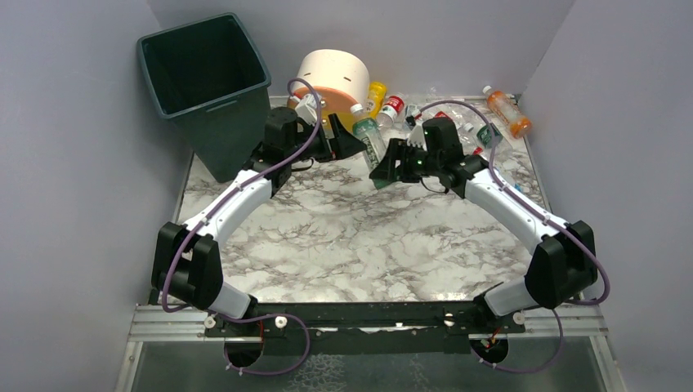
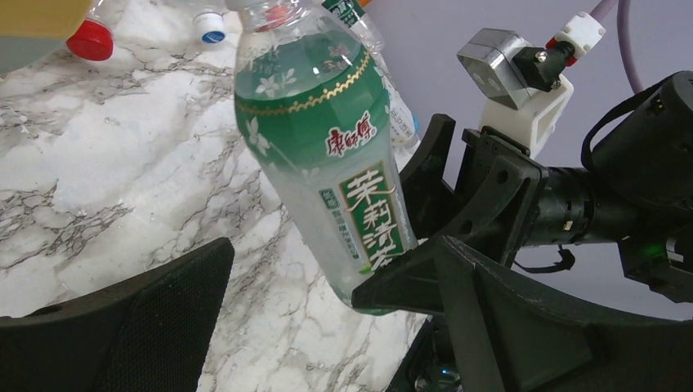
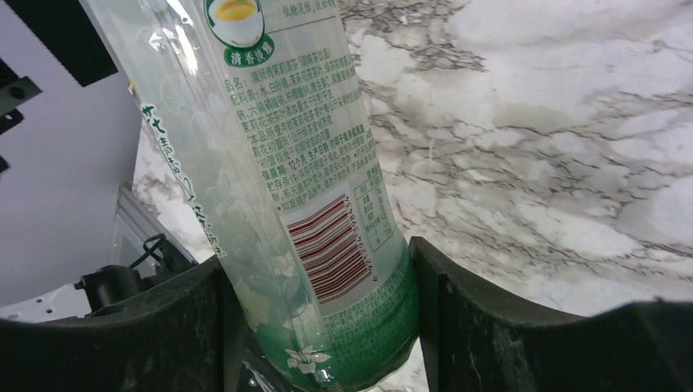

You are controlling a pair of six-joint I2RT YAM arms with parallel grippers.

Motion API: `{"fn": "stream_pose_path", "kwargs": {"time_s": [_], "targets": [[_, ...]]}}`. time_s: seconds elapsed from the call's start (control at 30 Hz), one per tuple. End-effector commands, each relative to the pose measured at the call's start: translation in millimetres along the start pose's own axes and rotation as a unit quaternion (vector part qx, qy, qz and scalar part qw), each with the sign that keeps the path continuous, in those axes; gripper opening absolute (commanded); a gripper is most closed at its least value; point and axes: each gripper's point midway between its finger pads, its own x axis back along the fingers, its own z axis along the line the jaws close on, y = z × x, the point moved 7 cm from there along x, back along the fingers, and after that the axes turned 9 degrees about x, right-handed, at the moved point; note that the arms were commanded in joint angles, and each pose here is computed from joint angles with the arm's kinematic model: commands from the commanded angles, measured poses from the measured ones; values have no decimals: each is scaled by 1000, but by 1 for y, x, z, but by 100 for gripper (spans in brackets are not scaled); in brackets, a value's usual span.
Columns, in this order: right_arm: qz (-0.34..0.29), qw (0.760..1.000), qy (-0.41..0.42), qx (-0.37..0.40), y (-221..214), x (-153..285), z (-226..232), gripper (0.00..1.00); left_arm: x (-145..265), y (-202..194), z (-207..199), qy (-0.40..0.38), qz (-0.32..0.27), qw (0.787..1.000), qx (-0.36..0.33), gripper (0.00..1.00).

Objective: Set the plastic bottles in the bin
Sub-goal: Place the plastic bottle in the trash bin.

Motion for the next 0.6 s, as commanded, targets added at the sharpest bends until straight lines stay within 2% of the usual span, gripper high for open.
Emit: {"fn": "stream_pose_path", "kwargs": {"time_s": [0.0,0.4,0.57], "targets": [[-21,999,32,12,14,-8,24,53,-4,4,-6,-5,-22,1000,-11,99],[-15,998,48,25,9,-16,46,53,-11,1,-7,6,-25,1000,-12,99],[-17,998,52,24,9,-16,47,53,-11,0,-6,13,-26,999,-14,93]]}}
